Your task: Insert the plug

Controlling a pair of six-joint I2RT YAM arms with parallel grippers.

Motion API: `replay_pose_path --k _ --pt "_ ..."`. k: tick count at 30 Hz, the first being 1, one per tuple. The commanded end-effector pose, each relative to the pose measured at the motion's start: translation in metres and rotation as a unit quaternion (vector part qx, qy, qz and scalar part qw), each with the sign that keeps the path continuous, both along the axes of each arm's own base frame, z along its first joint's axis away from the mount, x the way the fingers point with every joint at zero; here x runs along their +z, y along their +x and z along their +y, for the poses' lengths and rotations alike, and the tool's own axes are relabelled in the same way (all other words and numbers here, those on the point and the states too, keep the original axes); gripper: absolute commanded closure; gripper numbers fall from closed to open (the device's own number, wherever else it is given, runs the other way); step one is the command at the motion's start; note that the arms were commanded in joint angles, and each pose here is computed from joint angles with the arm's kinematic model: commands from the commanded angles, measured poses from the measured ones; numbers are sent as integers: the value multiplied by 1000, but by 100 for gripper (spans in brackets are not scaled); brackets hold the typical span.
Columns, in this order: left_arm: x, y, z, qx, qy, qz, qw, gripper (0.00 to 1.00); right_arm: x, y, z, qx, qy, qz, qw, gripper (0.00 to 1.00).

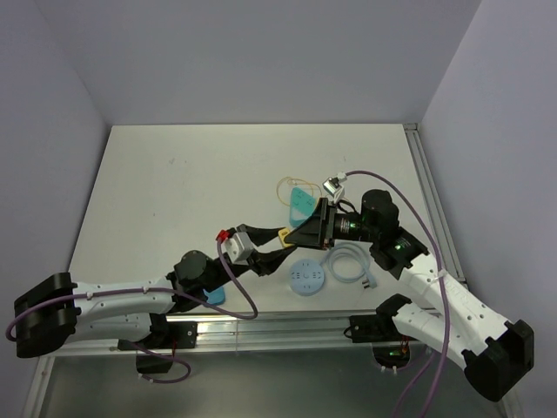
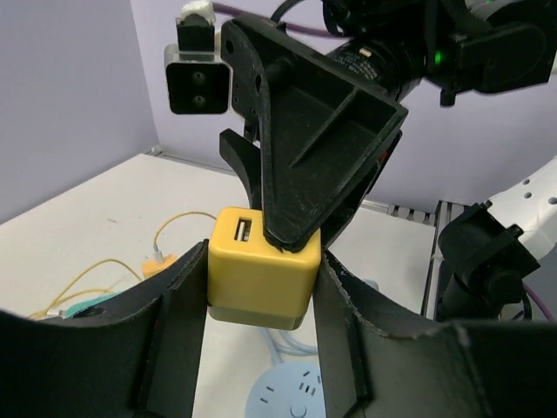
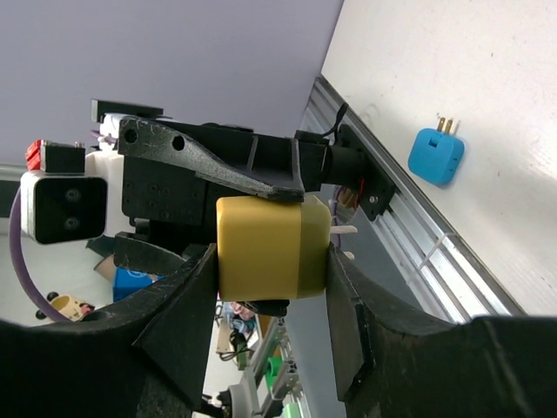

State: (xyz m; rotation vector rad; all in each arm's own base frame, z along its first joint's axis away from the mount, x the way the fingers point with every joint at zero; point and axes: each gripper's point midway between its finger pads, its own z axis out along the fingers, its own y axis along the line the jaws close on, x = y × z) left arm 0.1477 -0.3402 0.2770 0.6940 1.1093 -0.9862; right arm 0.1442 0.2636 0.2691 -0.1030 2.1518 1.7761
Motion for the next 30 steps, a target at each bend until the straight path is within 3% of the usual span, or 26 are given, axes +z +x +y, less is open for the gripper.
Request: replay_pose_path --k 1,2,5,11,20,30 --pt "20 -4 -3 -10 -6 -3 1000 100 27 -1 -4 4 1 -69 998 45" --pt "9 -2 -5 -7 18 5 1000 100 24 1 -6 -4 -20 -73 997 30" --pt "-6 7 -6 14 70 9 997 100 29 8 -13 -26 -62 -93 993 22" --pt "-18 16 -6 36 107 19 993 100 27 23 -23 -53 -165 -99 980 34" --pt "-21 15 -11 30 127 25 991 100 3 27 -17 -67 -297 -108 946 33" --pt "-22 16 -12 31 135 29 990 100 -17 22 2 -48 -371 -118 920 39"
